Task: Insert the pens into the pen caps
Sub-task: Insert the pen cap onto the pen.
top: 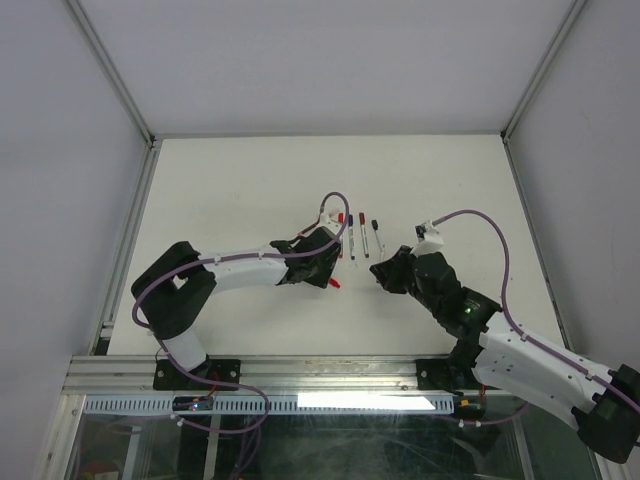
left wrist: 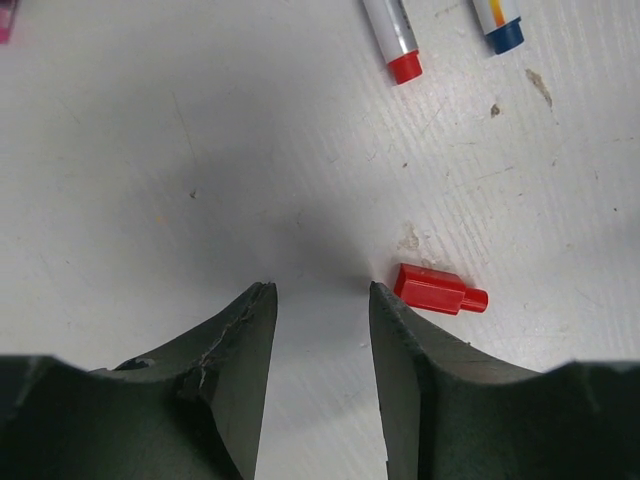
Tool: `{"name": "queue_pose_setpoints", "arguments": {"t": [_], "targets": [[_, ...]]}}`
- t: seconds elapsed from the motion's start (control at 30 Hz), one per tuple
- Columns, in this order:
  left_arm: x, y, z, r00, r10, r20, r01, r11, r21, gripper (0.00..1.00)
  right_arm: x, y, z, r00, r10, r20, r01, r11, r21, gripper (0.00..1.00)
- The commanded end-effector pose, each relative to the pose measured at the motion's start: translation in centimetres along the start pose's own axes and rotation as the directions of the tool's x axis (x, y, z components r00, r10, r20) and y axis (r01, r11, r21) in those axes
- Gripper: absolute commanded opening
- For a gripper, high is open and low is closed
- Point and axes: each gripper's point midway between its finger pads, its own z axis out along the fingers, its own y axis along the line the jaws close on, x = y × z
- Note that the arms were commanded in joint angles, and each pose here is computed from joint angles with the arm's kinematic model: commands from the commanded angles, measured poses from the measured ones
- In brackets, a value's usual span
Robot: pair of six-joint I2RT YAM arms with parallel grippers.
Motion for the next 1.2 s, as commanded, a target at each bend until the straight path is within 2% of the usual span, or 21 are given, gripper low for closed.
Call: {"name": "queue_pose_setpoints", "arguments": {"t": [0.0, 0.2, 0.47, 0.6, 0.8, 1.17], "targets": [[-3.0, 0.9, -0.5, 0.992, -0.099, 0.075, 0.103, 0.993, -0.062, 0.42, -1.3, 0.8, -0.2, 0.999, 0.025, 0.044, -0.024, 0.999, -0.022, 0.0], [-3.2, 0.6, -3.1, 0.961, -0.261, 0.095, 0.268, 0.961, -0.067, 0.41, -1.3, 0.6, -0.2, 0.998, 0.029, 0.05, -0.028, 0.999, -0.017, 0.0], [-4.1, -2.3, -5.0, 0.858, -0.5, 0.116, 0.499, 0.866, 0.034, 0.41, -1.0, 0.3, -0.1, 0.998, 0.029, 0.047, -0.028, 1.0, -0.012, 0.0], [-4.5, -3.8, -4.6, 0.826, -0.553, 0.112, 0.553, 0.833, 0.035, 0.43, -1.1, 0.0, -0.5, 0.998, 0.026, 0.052, -0.026, 1.0, -0.002, 0.0], [-3.8, -4.2, -3.5, 0.782, -0.611, 0.121, 0.62, 0.781, -0.069, 0.45, -1.3, -0.6, -1.1, 0.997, 0.03, 0.069, -0.031, 0.999, 0.009, 0.0], [-2.1, -4.4, -2.1, 0.749, -0.654, 0.111, 0.661, 0.724, -0.198, 0.46, -1.3, -1.3, -1.5, 0.996, 0.042, 0.081, -0.044, 0.999, 0.024, 0.0]]}}
